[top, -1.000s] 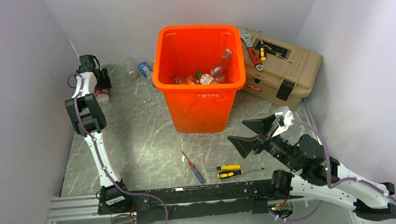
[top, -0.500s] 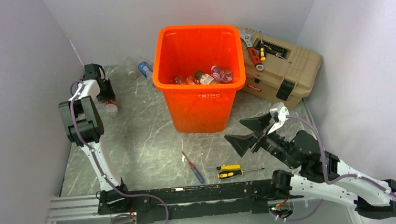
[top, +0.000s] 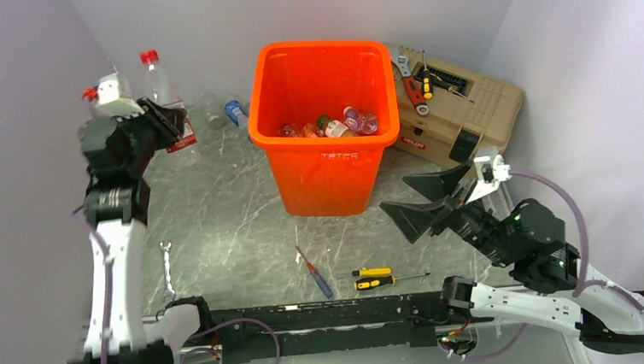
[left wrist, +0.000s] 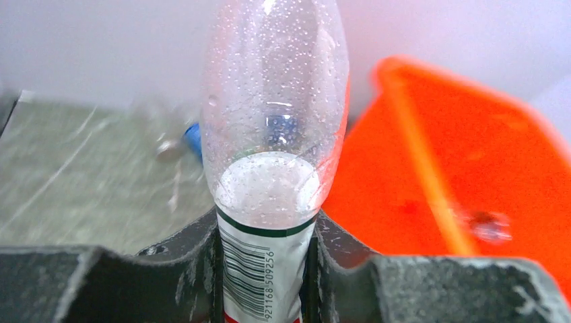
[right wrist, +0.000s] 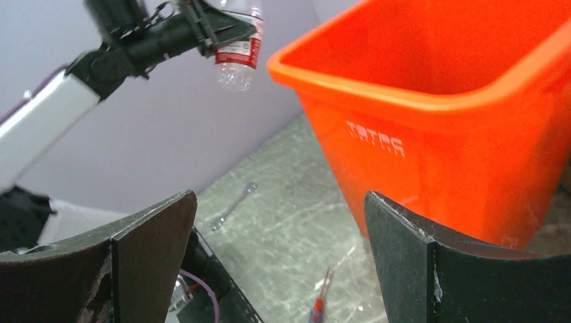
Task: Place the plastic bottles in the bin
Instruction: Place the plastic bottle in the trash bin.
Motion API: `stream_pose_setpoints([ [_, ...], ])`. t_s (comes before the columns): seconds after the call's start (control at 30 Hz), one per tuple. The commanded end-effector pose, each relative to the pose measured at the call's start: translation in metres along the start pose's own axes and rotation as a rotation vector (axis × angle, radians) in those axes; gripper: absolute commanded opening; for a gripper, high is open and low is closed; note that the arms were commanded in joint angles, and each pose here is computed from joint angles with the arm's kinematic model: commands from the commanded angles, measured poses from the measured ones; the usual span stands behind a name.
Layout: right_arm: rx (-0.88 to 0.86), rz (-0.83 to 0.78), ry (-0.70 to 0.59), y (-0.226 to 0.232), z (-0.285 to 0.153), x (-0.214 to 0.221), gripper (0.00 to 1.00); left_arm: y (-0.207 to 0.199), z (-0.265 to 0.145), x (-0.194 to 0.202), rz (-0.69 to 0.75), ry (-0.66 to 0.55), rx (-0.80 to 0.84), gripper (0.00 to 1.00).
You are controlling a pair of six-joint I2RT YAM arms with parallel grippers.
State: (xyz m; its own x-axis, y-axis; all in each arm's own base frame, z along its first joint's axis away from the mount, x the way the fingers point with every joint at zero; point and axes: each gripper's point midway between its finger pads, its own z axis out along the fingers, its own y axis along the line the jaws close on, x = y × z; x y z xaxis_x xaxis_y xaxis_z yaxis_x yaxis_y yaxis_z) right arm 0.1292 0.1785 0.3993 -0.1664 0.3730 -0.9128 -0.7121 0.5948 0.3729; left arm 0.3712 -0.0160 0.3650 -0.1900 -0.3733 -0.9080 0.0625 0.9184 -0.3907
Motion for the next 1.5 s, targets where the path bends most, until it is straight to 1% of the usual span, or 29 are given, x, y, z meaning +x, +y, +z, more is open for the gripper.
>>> stream_pose_setpoints([
  [0.0,-0.107,-0.013,-0.098,0.03,0.004,-0.048,1.0,-0.07,-0.051,-0.039,-0.014,-0.102,0.265,0.0],
  [0.03,-0.103,-0.018,-0.092,0.032,0.01,-0.051,1.0,-0.087,-0.064,-0.049,0.003,-0.112,0.33,0.0],
  [0.1,-0.123,-0.029,-0.07,0.043,0.02,-0.057,1.0,-0.115,-0.087,-0.054,0.028,-0.105,0.471,0.0],
  [0.2,-0.177,-0.049,-0.035,0.064,0.039,-0.062,1.0,-0.152,-0.123,-0.044,0.066,-0.077,0.712,0.0],
  [0.27,-0.19,-0.049,-0.027,0.073,0.051,-0.066,1.0,-0.167,-0.147,-0.036,0.103,-0.107,0.83,0.0],
  [0.3,-0.195,-0.05,-0.019,0.077,0.058,-0.067,1.0,-0.173,-0.158,-0.03,0.125,-0.125,0.88,0.0],
  [0.4,-0.236,-0.058,-0.002,0.093,0.077,-0.066,1.0,-0.187,-0.186,-0.011,0.16,-0.129,1.023,0.0],
  [0.53,-0.282,-0.051,-0.003,0.114,0.106,-0.067,1.0,-0.194,-0.2,0.016,0.146,-0.08,1.173,0.0],
  [0.67,-0.315,-0.053,-0.011,0.13,0.133,-0.067,1.0,-0.2,-0.219,0.032,0.147,-0.063,1.305,0.0],
  [0.8,-0.345,-0.034,-0.081,0.141,0.147,-0.078,1.0,-0.201,-0.223,0.055,0.156,0.003,1.348,0.0],
  [0.87,-0.353,-0.024,-0.109,0.145,0.153,-0.082,1.0,-0.202,-0.225,0.064,0.198,0.005,1.361,0.0],
  [1.1,-0.414,-0.022,-0.088,0.161,0.168,-0.072,0.98,-0.206,-0.234,0.086,0.238,0.044,1.398,0.0],
  [1.27,-0.442,-0.013,-0.077,0.166,0.17,-0.067,0.88,-0.206,-0.233,0.096,0.221,0.069,1.417,0.0],
  [1.37,-0.467,0.001,-0.052,0.17,0.17,-0.061,0.79,-0.206,-0.232,0.098,0.211,0.074,1.412,0.0],
  [1.47,-0.483,0.021,-0.028,0.173,0.168,-0.055,0.76,-0.206,-0.231,0.097,0.204,0.067,1.407,0.0],
])
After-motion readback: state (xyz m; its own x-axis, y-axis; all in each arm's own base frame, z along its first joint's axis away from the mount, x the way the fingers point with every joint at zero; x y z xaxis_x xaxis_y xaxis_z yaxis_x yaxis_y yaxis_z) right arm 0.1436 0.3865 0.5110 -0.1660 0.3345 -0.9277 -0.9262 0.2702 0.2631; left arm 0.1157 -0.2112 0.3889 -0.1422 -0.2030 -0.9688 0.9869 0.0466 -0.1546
